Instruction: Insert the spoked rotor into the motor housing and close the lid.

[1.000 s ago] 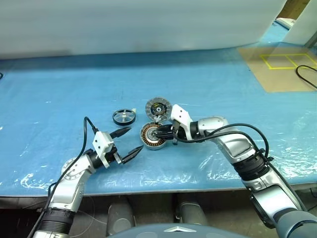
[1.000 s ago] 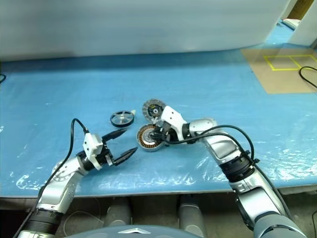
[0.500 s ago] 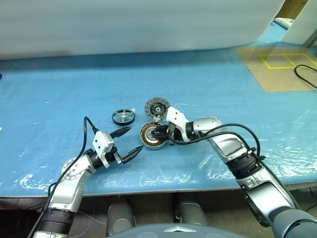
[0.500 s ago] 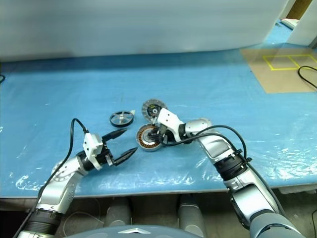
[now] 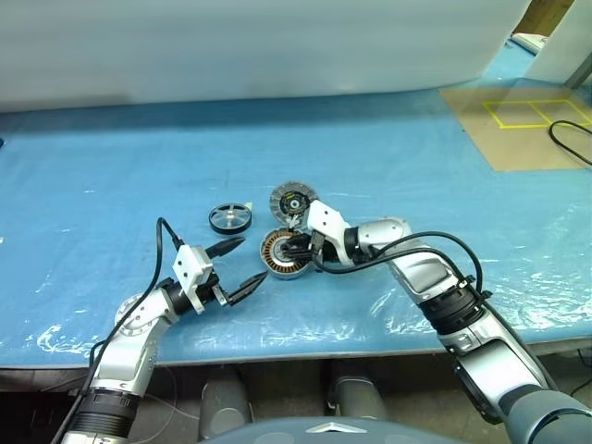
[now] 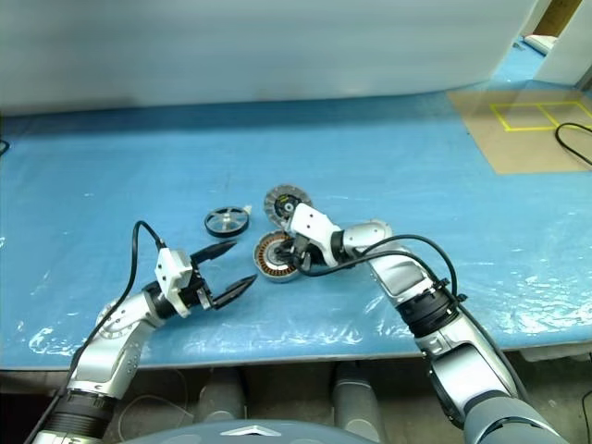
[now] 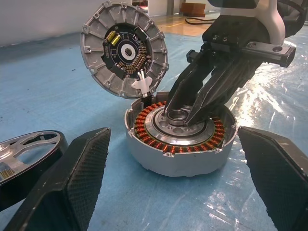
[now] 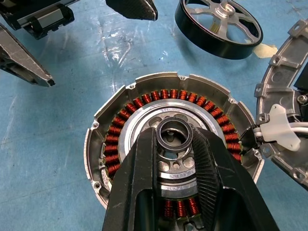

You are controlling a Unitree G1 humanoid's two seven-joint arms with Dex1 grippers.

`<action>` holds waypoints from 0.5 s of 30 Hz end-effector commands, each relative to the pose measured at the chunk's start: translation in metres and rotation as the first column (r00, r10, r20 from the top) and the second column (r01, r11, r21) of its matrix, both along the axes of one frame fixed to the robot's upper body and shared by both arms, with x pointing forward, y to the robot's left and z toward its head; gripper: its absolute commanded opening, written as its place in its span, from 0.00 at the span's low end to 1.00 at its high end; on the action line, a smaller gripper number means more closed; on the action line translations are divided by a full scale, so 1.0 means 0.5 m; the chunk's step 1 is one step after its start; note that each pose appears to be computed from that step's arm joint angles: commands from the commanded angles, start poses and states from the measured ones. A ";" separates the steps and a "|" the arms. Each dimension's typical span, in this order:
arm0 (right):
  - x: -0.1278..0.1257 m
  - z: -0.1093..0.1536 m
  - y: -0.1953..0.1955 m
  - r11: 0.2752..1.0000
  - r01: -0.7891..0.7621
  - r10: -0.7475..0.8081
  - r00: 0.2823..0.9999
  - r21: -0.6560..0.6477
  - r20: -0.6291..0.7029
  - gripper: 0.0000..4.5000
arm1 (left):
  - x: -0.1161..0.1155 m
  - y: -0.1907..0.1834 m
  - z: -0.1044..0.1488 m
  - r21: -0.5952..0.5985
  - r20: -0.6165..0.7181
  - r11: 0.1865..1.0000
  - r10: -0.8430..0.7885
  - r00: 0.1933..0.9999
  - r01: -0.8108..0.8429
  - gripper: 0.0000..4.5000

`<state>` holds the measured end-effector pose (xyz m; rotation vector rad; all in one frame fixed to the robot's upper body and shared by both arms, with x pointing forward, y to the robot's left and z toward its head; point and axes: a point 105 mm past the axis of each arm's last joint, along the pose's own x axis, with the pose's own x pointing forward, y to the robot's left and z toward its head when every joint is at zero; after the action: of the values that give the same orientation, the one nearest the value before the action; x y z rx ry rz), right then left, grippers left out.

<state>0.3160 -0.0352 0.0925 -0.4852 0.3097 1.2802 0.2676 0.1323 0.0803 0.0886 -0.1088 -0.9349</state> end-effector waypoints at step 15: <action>-0.014 -0.013 -0.005 0.999 -0.031 0.030 0.999 -0.030 -0.014 0.14 | -0.001 0.004 0.019 0.006 0.032 1.000 -0.001 0.999 0.000 1.00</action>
<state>0.3157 -0.0374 0.0917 -0.5049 0.3088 1.2837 0.2676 0.1326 0.0795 0.0877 -0.1016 -0.9357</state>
